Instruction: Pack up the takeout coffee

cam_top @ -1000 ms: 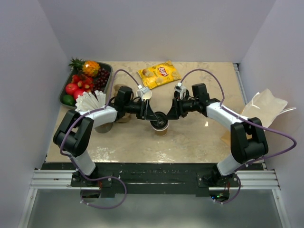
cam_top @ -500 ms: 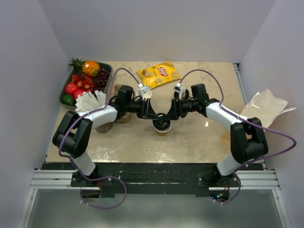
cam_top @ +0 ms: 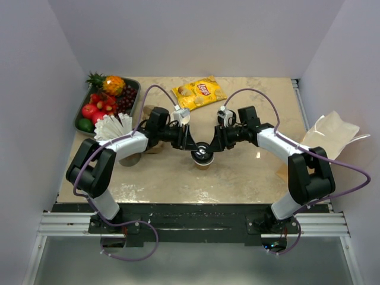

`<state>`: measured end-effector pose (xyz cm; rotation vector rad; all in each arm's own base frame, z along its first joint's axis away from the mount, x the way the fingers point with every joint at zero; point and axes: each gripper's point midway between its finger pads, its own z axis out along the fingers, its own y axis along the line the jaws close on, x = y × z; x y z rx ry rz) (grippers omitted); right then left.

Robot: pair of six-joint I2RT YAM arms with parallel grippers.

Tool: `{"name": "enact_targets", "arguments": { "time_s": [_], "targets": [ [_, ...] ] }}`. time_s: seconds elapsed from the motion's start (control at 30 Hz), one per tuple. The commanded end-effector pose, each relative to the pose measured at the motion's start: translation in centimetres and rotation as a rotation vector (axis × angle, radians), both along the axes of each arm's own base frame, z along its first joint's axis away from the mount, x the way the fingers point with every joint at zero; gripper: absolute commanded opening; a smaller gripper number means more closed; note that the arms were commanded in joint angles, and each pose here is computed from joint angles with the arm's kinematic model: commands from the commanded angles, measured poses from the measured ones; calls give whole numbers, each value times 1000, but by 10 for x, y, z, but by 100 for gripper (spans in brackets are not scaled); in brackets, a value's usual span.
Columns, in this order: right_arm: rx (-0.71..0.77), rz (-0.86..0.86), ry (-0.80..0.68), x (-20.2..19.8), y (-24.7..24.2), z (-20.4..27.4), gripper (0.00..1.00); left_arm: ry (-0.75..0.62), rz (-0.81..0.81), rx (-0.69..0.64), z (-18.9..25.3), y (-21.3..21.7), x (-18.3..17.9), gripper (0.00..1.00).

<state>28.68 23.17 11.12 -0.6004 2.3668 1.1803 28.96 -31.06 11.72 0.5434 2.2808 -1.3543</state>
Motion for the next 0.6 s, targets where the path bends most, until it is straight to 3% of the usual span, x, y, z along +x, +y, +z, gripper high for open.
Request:
{"name": "enact_targets", "arguments": {
  "time_s": [0.0, 0.57],
  "targets": [
    [6, 17, -74, 5, 1, 26, 56, -93, -26, -38, 27, -8, 4, 50],
    [0, 31, -45, -8, -2, 26, 56, -100, -31, -26, 22, -9, 3, 50]
  ]
}}
